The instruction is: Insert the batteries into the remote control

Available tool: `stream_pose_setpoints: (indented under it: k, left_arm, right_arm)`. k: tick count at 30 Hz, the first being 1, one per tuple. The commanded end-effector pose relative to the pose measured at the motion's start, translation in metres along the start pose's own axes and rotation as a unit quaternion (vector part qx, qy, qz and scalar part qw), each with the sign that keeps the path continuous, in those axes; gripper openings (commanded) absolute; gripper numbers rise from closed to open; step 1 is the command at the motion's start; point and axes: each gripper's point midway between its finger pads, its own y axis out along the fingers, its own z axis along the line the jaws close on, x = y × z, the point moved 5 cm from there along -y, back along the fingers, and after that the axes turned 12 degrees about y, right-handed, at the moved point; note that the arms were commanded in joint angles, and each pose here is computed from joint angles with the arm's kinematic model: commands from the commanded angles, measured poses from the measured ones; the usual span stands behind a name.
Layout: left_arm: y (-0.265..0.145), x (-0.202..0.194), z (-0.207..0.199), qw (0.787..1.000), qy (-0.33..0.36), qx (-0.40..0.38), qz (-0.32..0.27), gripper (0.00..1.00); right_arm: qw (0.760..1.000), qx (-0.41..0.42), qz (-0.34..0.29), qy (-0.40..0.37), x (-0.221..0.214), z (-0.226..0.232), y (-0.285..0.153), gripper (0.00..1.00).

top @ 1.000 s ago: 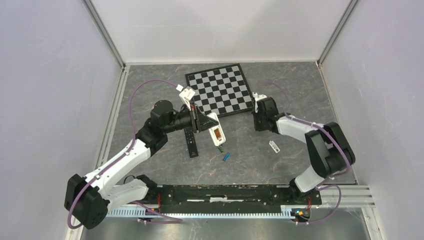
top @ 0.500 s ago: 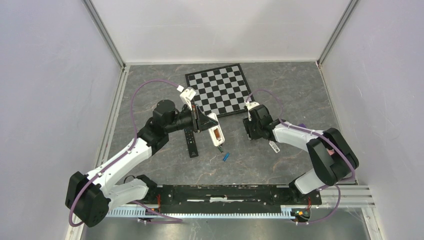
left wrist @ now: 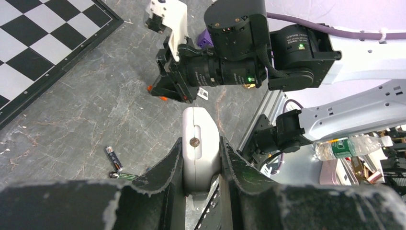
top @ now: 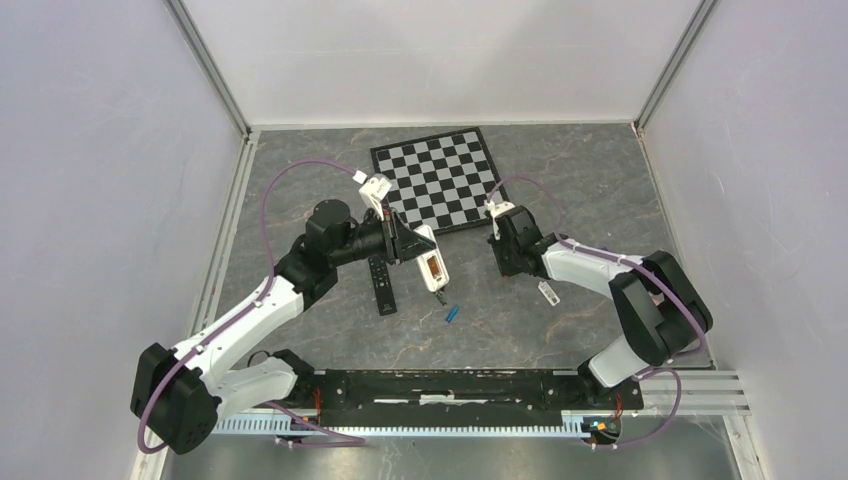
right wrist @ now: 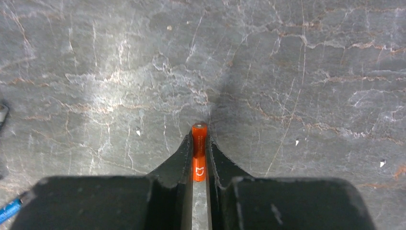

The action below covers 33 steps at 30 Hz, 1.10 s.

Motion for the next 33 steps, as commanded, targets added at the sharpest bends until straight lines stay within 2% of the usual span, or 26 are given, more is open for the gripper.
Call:
stream_pose_setpoints:
  k: [1,6,10,15,19,23,29,33]
  left_arm:
    - [-0.001,0.021,-0.005,0.999,0.016,0.005,-0.029,0.02]
    - [0.000,0.022,0.002,0.999,0.008,0.032,-0.034,0.02]
    - [0.001,0.023,0.008,0.998,-0.002,0.057,-0.036,0.02]
    - [0.003,0.022,0.013,0.997,-0.015,0.073,-0.035,0.02]
    - [0.007,0.023,0.014,0.997,-0.023,0.070,-0.037,0.02]
    - [0.009,0.026,0.010,0.997,-0.023,0.055,-0.047,0.02]
    - [0.010,0.031,0.005,0.998,-0.011,0.031,-0.062,0.02]
    - [0.008,0.036,-0.007,0.996,0.009,-0.019,-0.092,0.02]
  right_arm:
    - [0.999,0.007,-0.019,-0.047,0.014,0.005,-0.020,0.12]
    - [0.984,0.097,-0.122,-0.083,0.064,0.038,-0.063,0.09]
    - [0.956,0.190,-0.201,-0.102,0.090,0.063,-0.104,0.08]
    - [0.927,0.243,-0.261,-0.113,0.108,0.077,-0.144,0.06]
    - [0.900,0.294,-0.298,-0.126,0.108,0.090,-0.171,0.05]
    - [0.857,0.360,-0.337,-0.148,0.100,0.103,-0.197,0.05]
    - [0.803,0.439,-0.356,-0.187,0.084,0.117,-0.223,0.03]
    - [0.783,0.472,-0.357,-0.191,0.074,0.120,-0.232,0.02]
